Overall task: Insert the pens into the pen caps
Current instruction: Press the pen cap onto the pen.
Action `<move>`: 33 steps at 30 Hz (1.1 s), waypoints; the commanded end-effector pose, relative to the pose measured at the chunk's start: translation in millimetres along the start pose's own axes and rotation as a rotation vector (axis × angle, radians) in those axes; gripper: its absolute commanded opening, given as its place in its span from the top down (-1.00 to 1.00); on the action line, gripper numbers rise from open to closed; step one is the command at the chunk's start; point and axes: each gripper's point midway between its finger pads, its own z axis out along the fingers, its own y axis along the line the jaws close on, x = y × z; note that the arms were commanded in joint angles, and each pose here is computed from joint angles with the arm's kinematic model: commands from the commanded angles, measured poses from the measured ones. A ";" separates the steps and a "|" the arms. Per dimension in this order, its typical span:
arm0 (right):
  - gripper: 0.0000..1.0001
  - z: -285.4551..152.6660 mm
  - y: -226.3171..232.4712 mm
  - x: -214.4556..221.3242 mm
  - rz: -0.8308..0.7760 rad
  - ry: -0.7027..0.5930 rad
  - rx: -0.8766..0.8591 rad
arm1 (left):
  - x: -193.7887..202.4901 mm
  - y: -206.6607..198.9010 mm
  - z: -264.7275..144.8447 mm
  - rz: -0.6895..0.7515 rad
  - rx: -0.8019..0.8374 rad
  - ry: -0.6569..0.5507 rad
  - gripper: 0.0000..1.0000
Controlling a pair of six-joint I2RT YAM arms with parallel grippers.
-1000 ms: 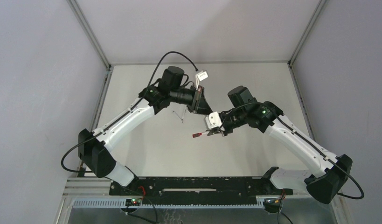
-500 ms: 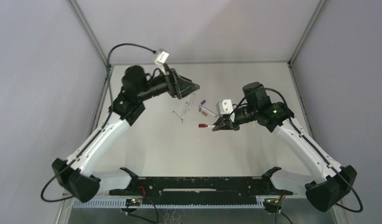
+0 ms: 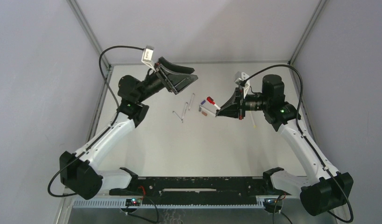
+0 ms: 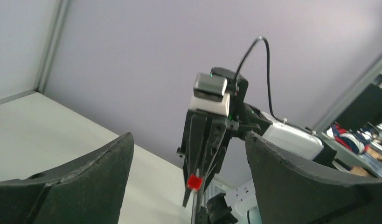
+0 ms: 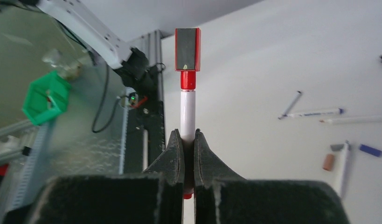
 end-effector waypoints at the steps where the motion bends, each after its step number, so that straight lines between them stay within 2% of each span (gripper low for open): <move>1: 1.00 -0.3 21.6 -29.3 0.069 -0.062 -0.098 | 7.6 -30.1 -5.5 0.083 0.179 0.010 -0.82; 6: 1.00 -0.3 19.2 -44.6 0.100 -0.099 -0.104 | 18.3 -39.4 0.2 0.065 0.241 0.030 -0.74; 13: 1.00 1.7 15.2 -50.6 0.123 -0.116 -0.105 | 27.7 -48.1 10.7 -0.003 0.312 0.022 -0.44; 26: 1.00 5.4 9.4 -54.6 0.152 -0.129 -0.069 | 38.1 -38.1 18.8 -0.036 0.279 0.029 -0.17; 33: 1.00 7.5 8.4 -58.6 0.168 -0.138 -0.061 | 43.6 -37.5 19.0 -0.053 0.272 0.036 0.08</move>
